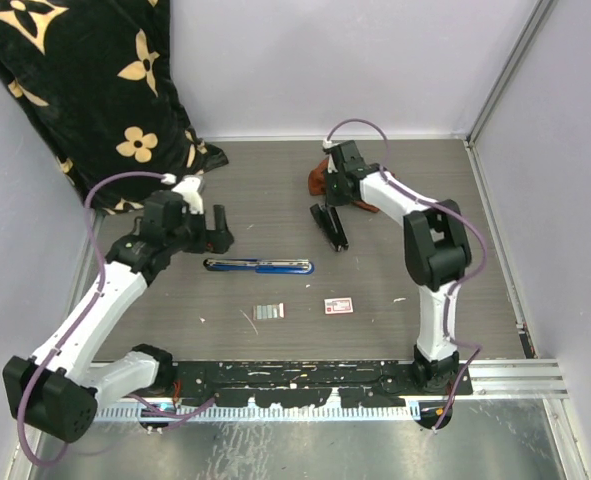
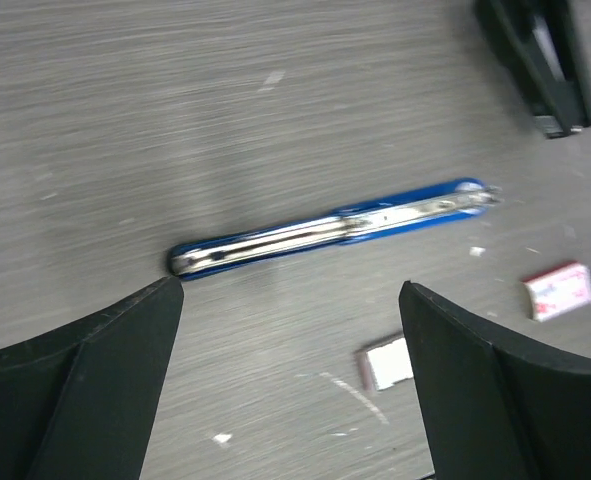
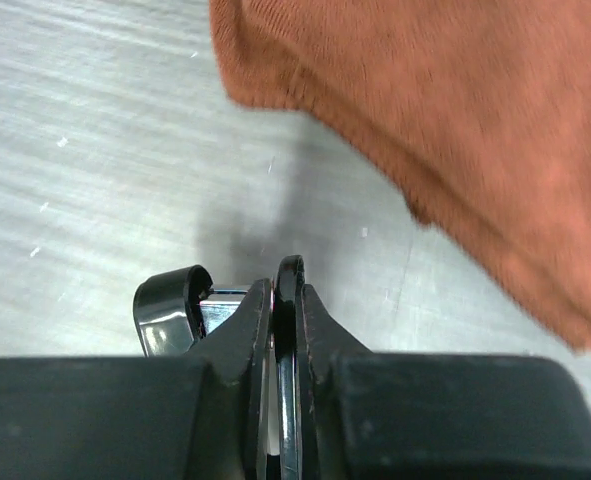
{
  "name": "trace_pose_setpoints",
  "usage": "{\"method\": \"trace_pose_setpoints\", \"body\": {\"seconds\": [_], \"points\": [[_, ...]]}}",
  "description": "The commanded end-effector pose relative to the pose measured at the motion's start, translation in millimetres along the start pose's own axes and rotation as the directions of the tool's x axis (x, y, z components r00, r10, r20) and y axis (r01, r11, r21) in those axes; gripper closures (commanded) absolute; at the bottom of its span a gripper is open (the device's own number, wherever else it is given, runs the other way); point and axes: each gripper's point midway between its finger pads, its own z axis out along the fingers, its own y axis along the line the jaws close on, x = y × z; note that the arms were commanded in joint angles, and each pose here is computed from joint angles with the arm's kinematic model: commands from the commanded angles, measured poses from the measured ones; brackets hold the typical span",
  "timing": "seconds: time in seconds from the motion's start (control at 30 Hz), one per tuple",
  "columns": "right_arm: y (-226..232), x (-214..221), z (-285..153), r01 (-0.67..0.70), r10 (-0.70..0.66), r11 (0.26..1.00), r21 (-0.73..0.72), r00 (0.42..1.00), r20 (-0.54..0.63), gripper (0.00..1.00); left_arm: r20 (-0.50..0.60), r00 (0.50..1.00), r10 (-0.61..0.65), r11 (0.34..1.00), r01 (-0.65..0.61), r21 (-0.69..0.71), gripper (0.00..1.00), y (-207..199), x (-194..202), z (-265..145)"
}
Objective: Load the staples into the stapler
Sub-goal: Open the stapler at the center of the board.
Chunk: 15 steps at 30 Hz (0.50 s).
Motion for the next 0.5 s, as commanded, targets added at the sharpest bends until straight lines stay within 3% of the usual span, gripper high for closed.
{"method": "trace_pose_setpoints", "body": {"seconds": [0.0, 0.23, 0.47], "points": [[25.9, -72.3, -99.7, -0.118, 0.148, 0.986, -0.117, 0.940, 0.306, 0.99, 0.075, 0.995, -0.061, 0.964, 0.039, 0.264, 0.09, -82.4, -26.3, 10.5], [37.1, -35.1, -153.7, -0.225, 0.308, 0.940, -0.254, 0.883, 0.355, 0.99, 0.009, 0.997, -0.073, 0.862, 0.059, 0.503, 0.08, -184.1, -17.8, 47.3], [52.8, -7.9, -187.4, -0.259, 0.405, 0.882, -0.393, 0.844, 0.352, 0.99, 0.004, 0.997, -0.077, 0.759, 0.056, 0.649, 0.08, -241.1, -24.4, 52.9]]}}
